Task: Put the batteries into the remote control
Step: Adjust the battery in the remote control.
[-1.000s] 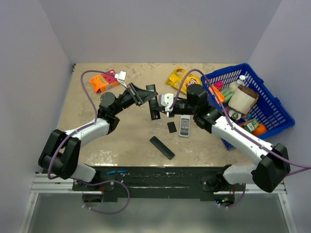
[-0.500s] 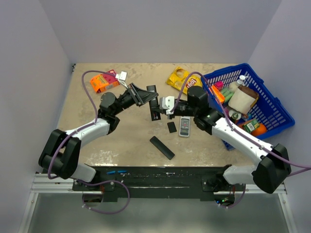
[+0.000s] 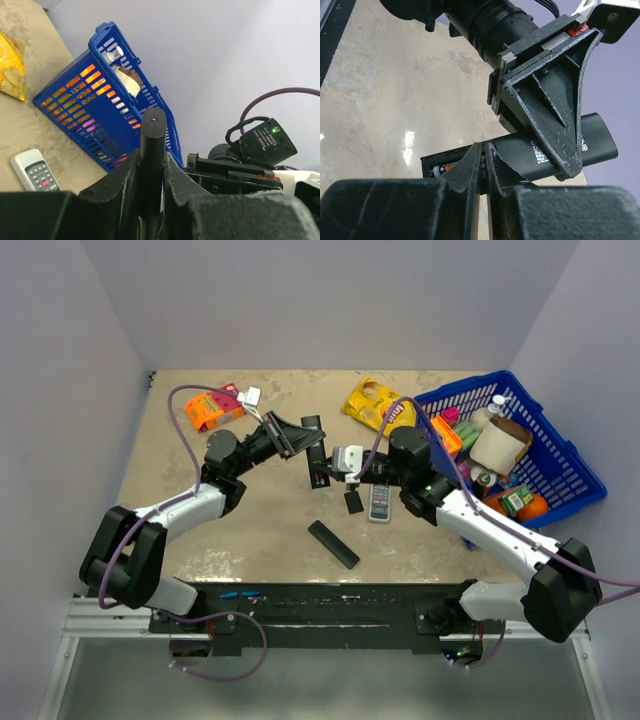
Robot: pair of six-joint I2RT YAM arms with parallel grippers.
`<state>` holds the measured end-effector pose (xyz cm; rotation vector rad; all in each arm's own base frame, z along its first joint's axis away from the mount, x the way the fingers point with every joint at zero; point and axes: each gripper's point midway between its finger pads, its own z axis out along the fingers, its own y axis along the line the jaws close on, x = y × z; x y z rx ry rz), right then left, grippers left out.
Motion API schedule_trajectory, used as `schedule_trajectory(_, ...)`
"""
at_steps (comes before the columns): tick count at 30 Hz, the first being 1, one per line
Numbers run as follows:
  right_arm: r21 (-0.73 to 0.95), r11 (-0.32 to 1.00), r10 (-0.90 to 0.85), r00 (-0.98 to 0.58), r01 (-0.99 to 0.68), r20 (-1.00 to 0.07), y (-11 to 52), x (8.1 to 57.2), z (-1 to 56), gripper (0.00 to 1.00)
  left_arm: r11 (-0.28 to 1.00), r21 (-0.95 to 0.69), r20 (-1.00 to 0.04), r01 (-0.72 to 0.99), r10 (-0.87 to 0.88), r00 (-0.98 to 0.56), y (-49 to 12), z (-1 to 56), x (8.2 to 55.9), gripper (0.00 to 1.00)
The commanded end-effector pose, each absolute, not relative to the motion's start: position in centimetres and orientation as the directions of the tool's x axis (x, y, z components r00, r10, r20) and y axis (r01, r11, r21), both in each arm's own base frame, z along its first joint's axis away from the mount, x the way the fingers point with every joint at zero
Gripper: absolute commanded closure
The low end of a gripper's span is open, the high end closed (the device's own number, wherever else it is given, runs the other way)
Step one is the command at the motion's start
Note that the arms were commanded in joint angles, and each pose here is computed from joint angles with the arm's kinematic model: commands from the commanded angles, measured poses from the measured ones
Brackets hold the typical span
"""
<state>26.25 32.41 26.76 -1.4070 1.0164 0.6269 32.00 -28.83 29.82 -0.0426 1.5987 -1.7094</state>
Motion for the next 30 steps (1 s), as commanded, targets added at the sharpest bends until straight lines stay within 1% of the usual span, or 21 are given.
schedule_trajectory(1, -0.278, 0.075, -0.388, 0.228, -0.958, -0.893, 31.0, 25.3, 18.6, 0.87, -0.073, -0.715, -0.505, 0.695, -0.634, -0.586, -27.5, 39.8, 29.9, 1.0)
schedule_trajectory(4, -0.275, 0.061, -0.378, 0.233, -0.959, -0.896, 31.5, 25.5, 18.9, 0.85, -0.081, -0.719, -0.5, 0.69, -0.63, -0.595, -27.5, 39.5, 29.8, 1.0)
schedule_trajectory(9, -0.339, 0.045, -0.376, 0.299, -0.94, -0.877, 32.7, 26.3, 19.8, 0.82, -0.084, -0.72, -0.508, 0.689, -0.612, -0.606, -27.7, 39.0, 29.7, 1.0)
schedule_trajectory(12, -0.381, 0.06, -0.391, 0.329, -0.923, -0.859, 32.8, 26.8, 20.3, 0.8, -0.079, -0.726, -0.508, 0.683, -0.608, -0.611, -27.7, 38.5, 29.7, 1.0)
schedule_trajectory(16, -0.378, 0.063, -0.428, 0.317, -0.924, -0.846, 32.6, 27.1, 19.6, 0.77, -0.073, -0.731, -0.507, 0.678, -0.608, -0.611, -27.7, 38.2, 29.7, 1.0)
schedule_trajectory(18, -0.36, 0.056, -0.405, 0.309, -0.931, -0.861, 32.7, 26.5, 19.7, 0.76, -0.069, -0.731, -0.508, 0.679, -0.609, -0.609, -27.7, 38.2, 29.8, 1.0)
schedule_trajectory(21, -0.372, 0.089, -0.323, 0.326, -0.924, -0.888, 33.2, 26.2, 23.4, 0.75, -0.034, -0.734, -0.521, 0.678, -0.612, -0.595, -27.7, 37.5, 30.4, 1.0)
schedule_trajectory(23, -0.383, 0.1, -0.289, 0.341, -0.918, -0.894, 33.2, 25.9, 26.0, 0.69, 0.019, -0.743, -0.539, 0.669, -0.61, -0.581, -27.7, 36.2, 31.1, 1.0)
schedule_trajectory(24, -0.401, 0.116, -0.252, 0.363, -0.909, -0.897, 33.3, 25.9, 28.5, 0.67, 0.04, -0.748, -0.544, 0.663, -0.61, -0.576, -27.7, 35.6, 31.4, 1.0)
schedule_trajectory(26, -0.396, 0.139, -0.228, 0.36, -0.908, -0.905, 32.9, 25.4, 30.8, 0.58, 0.11, -0.748, -0.569, 0.654, -0.614, -0.547, -27.4, 34.0, 32.3, 1.0)
schedule_trajectory(27, -0.374, 0.165, -0.206, 0.339, -0.912, -0.918, 32.7, 25.2, 32.2, 0.52, 0.138, -0.752, -0.576, 0.645, -0.615, -0.539, -27.3, 33.4, 32.7, 1.0)
schedule_trajectory(28, -0.369, 0.209, -0.206, 0.328, -0.906, -0.922, 32.4, 25.6, 33.0, 0.41, 0.174, -0.766, -0.577, 0.619, -0.612, -0.541, -27.1, 32.3, 33.2, 1.0)
schedule_trajectory(29, -0.366, 0.231, -0.192, 0.326, -0.902, -0.926, 31.9, 25.3, 34.1, 0.34, 0.219, -0.749, -0.604, 0.625, -0.613, -0.51, -26.7, 31.7, 33.7, 1.0)
schedule_trajectory(30, -0.334, 0.259, -0.179, 0.295, -0.906, -0.939, 31.6, 25.2, 34.6, 0.28, 0.252, -0.759, -0.607, 0.601, -0.607, -0.513, -26.6, 30.7, 34.0, 1.0)
